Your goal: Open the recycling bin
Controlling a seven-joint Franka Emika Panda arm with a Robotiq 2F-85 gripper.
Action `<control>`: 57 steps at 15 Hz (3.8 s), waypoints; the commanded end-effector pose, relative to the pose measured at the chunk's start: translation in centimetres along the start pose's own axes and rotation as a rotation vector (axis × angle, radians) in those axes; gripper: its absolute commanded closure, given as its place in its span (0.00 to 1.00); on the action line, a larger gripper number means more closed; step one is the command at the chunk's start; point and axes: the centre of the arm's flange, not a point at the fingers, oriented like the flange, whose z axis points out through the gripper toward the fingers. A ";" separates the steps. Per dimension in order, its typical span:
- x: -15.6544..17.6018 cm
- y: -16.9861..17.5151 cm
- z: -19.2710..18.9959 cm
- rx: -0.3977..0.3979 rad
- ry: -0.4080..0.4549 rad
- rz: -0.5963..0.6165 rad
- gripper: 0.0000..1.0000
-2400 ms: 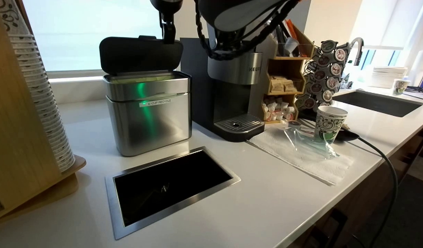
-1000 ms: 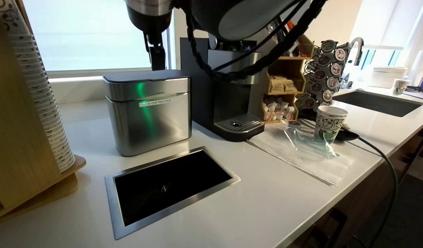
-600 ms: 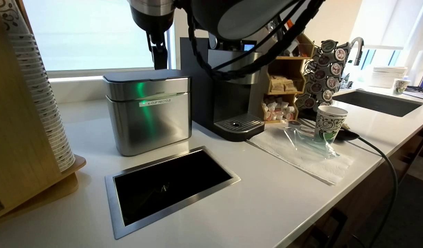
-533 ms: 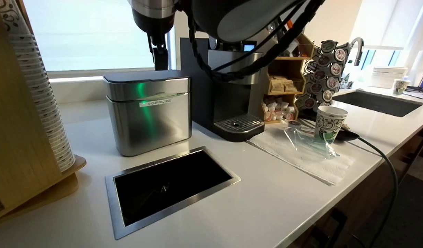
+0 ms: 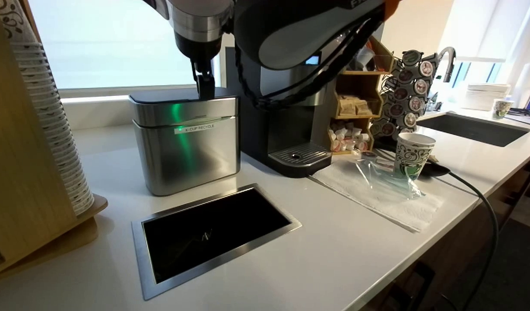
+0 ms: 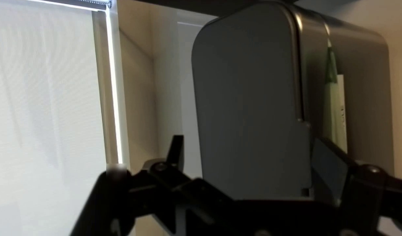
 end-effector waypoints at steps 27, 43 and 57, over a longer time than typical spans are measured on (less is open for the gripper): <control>-0.6 3.8 2.3 -0.063 -0.027 0.089 0.00; -1.6 10.3 6.1 -0.186 -0.078 0.143 0.00; -2.2 12.3 8.2 -0.213 -0.090 0.177 0.00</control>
